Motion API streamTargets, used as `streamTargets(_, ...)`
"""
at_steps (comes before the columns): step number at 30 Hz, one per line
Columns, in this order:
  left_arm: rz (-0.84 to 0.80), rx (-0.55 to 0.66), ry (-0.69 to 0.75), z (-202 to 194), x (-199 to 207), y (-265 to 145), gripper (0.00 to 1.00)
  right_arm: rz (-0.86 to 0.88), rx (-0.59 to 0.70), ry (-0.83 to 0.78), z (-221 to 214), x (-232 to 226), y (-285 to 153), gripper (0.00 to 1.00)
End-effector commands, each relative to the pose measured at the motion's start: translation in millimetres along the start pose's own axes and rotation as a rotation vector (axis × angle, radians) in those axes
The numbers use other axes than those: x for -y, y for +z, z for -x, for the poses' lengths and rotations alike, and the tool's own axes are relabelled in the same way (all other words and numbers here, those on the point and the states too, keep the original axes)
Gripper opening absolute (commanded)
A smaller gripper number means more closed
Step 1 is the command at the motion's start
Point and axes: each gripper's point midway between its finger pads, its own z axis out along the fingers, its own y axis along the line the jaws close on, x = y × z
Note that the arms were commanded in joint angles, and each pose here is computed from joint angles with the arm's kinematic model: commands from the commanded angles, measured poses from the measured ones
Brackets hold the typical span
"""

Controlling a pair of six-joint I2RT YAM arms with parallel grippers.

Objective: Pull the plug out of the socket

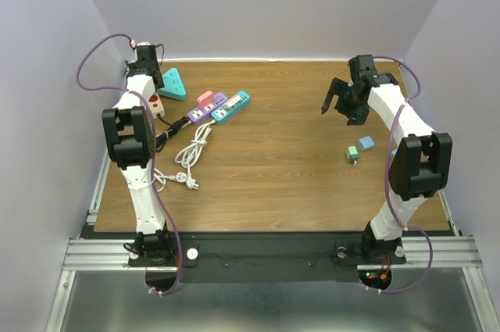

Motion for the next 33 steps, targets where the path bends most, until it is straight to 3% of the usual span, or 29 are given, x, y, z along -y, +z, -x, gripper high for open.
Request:
streamTargets(1,-0.06,0.058,-0.096,31,-2,-6,0.52,0.073,0.055,-0.043,5,-22,-19,1.0)
streamTargets(3,-0.055,0.053,-0.115,30,-7,-3,0.57,0.076,0.051,-0.044,3,-23,-19,1.0)
streamTargets(6,-0.026,0.062,-0.13,34,-15,-5,0.76,0.077,0.043,-0.053,0,-25,-17,1.0)
streamTargets(8,-0.016,0.087,-0.15,46,-21,-11,0.79,0.078,0.039,-0.054,-1,-25,-16,1.0)
streamTargets(9,-0.009,0.114,-0.167,59,-25,-19,0.94,0.078,0.035,-0.054,-2,-26,-15,1.0)
streamTargets(11,0.007,0.143,-0.18,72,-31,-28,0.99,0.081,0.031,-0.061,-3,-29,-14,1.0)
streamTargets(16,0.043,0.205,-0.223,103,-48,-58,0.99,0.091,0.022,-0.075,-5,-35,-11,1.0)
streamTargets(22,-0.099,0.203,-0.237,113,-27,-102,0.98,0.16,-0.008,-0.118,-12,-55,-12,1.0)
streamTargets(28,-0.377,0.211,-0.207,105,27,-182,0.86,0.31,-0.047,-0.217,-33,-111,-21,1.0)
streamTargets(29,-0.488,0.196,-0.189,99,45,-196,0.76,0.324,-0.061,-0.244,-43,-123,-21,1.0)
streamTargets(33,-0.608,0.109,-0.085,46,97,-239,0.67,0.351,-0.088,-0.244,-56,-139,-19,1.0)
